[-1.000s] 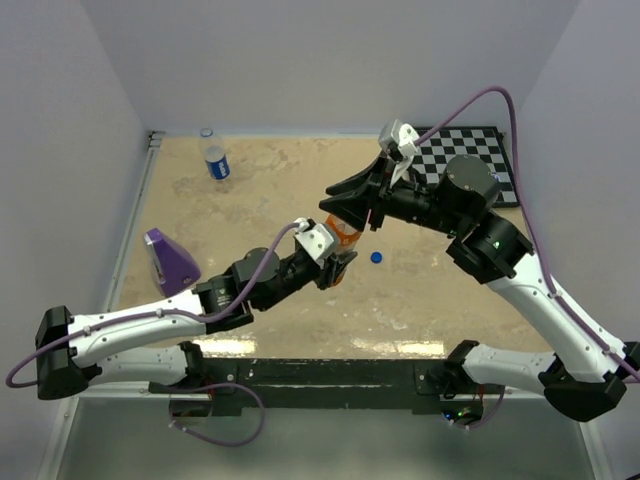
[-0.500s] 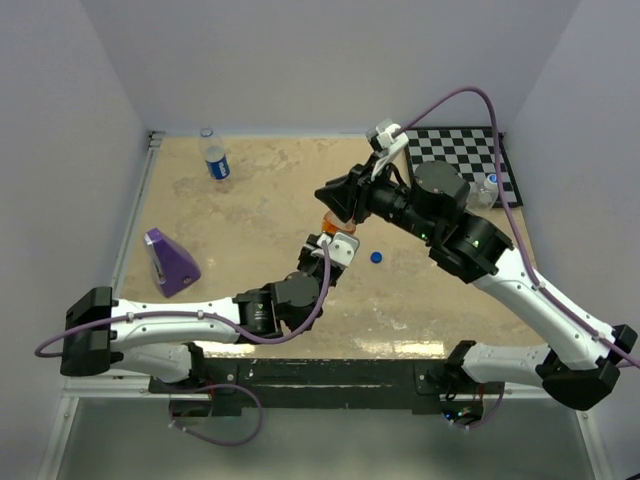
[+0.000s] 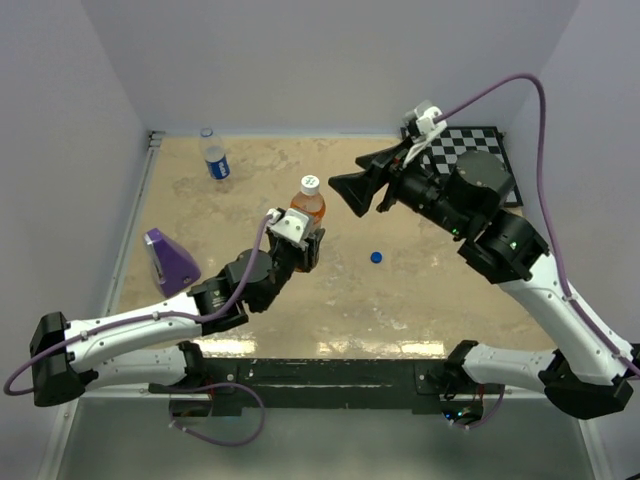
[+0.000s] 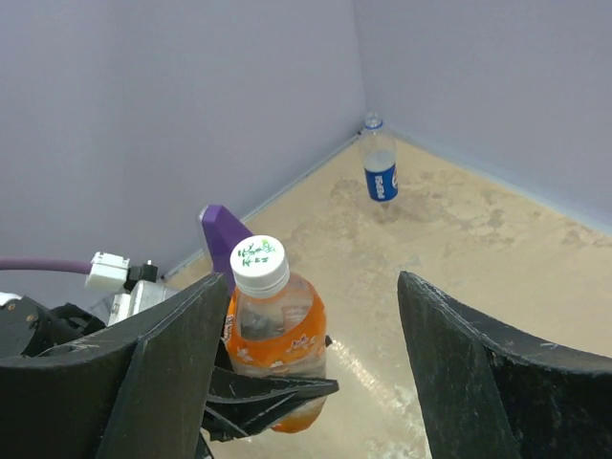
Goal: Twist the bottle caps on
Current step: Screw the bottle cap onto the plastic bottle, then place the plastic bottle at the center of the board.
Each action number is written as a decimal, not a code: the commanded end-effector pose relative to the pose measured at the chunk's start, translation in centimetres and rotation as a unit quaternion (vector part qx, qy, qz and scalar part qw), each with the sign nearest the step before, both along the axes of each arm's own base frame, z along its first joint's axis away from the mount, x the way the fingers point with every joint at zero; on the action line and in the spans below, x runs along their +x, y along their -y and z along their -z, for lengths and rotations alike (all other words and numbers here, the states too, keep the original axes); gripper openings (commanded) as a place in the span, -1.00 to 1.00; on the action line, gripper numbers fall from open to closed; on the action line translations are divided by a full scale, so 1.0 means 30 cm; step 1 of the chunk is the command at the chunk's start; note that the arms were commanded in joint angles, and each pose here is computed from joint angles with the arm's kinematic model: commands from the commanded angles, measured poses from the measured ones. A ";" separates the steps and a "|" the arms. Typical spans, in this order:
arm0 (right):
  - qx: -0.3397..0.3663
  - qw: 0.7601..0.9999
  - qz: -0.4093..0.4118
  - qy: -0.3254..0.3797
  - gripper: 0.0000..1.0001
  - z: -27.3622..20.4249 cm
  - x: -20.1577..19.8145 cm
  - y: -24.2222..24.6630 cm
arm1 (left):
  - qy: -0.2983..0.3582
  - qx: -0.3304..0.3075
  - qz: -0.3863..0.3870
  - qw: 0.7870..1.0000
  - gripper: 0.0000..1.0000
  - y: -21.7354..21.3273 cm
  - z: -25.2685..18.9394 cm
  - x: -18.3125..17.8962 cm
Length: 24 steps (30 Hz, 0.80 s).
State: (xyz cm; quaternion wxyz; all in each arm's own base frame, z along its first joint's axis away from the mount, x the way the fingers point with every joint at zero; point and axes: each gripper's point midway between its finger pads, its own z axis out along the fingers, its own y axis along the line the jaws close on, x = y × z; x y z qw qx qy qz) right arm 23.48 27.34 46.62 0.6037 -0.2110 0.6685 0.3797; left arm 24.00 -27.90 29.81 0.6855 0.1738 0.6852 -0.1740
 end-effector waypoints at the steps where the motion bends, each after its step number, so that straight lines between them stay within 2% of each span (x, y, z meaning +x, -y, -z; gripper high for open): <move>1: 0.000 0.999 -0.037 0.034 0.52 -0.072 -0.051 0.018 | -0.007 -0.033 0.088 0.996 -1.00 0.046 -0.016 -0.058; 9: -0.023 0.991 -0.130 0.028 0.53 -0.017 -0.088 -0.086 | -0.001 -0.024 0.113 0.993 -1.00 0.071 -0.033 -0.068; 12: -0.038 0.990 -0.138 0.017 0.53 0.020 -0.082 -0.101 | 0.000 -0.025 0.116 0.993 -1.00 0.078 -0.034 -0.069; 17: -0.067 0.987 -0.145 -0.005 0.37 0.086 -0.065 -0.121 | 0.005 -0.022 0.117 0.993 -1.00 0.086 -0.047 -0.063; 20: -0.075 0.987 -0.139 -0.009 0.06 0.106 -0.057 -0.117 | 0.004 -0.018 0.116 0.993 -1.00 0.087 -0.041 -0.061; 23: -0.087 0.989 -0.117 -0.010 -0.61 0.123 -0.033 -0.103 | 0.003 -0.016 0.113 0.994 -0.99 0.082 -0.038 -0.057; 24: -0.088 0.990 -0.108 -0.009 -0.92 0.124 -0.025 -0.097 | 0.000 -0.013 0.111 0.994 -0.82 0.079 -0.028 -0.057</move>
